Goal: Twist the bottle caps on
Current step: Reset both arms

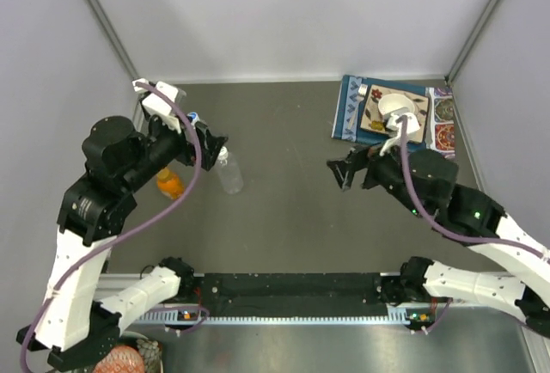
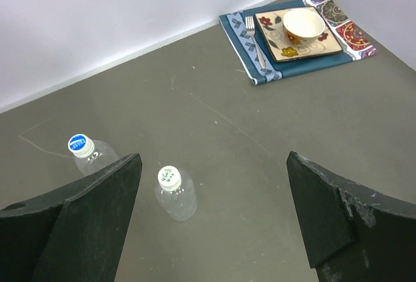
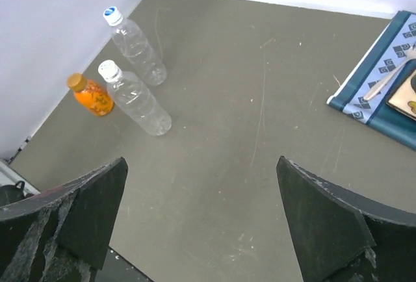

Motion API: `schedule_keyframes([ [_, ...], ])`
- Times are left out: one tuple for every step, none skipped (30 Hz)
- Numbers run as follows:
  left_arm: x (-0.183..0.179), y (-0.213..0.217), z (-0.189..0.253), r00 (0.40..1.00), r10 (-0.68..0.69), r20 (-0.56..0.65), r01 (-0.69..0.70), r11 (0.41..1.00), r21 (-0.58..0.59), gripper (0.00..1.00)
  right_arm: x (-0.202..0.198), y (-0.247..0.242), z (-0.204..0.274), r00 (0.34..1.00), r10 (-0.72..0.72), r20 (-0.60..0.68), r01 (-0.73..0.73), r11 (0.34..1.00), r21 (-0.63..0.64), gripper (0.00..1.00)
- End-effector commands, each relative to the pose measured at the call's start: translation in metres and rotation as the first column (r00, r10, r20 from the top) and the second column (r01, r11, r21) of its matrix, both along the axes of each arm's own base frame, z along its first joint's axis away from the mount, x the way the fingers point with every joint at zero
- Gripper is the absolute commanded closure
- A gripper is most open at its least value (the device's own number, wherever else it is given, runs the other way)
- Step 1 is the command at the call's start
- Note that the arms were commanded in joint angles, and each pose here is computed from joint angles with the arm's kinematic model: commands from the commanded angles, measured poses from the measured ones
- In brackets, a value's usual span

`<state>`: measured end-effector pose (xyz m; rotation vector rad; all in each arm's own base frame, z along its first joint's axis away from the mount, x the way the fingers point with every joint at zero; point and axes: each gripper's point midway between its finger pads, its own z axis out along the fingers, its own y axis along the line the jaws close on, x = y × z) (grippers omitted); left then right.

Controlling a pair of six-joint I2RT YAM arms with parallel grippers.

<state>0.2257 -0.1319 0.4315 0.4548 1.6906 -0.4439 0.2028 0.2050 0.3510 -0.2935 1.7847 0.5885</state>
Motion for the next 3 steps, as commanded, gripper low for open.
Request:
schedule_keyframes([
  [0.005, 0.0007, 0.0043, 0.999, 0.009, 0.043, -0.009, 1.0, -0.005, 0.01, -0.0031, -0.0163, -0.0176, 0.997, -0.053, -0.055, 0.05, 0.998, -0.044, 0.01],
  [0.0049, 0.0014, 0.0041, 0.999, 0.012, 0.044, -0.012, 1.0, -0.005, 0.01, -0.0037, -0.0173, -0.0169, 0.997, -0.055, -0.056, 0.052, 0.998, -0.046, 0.01],
  [0.004, 0.0015, 0.0042, 0.999, 0.011, 0.046, -0.011, 1.0, -0.006, 0.01, -0.0046, -0.0183, -0.0186, 0.997, -0.053, -0.059, 0.05, 0.997, -0.055, 0.01],
])
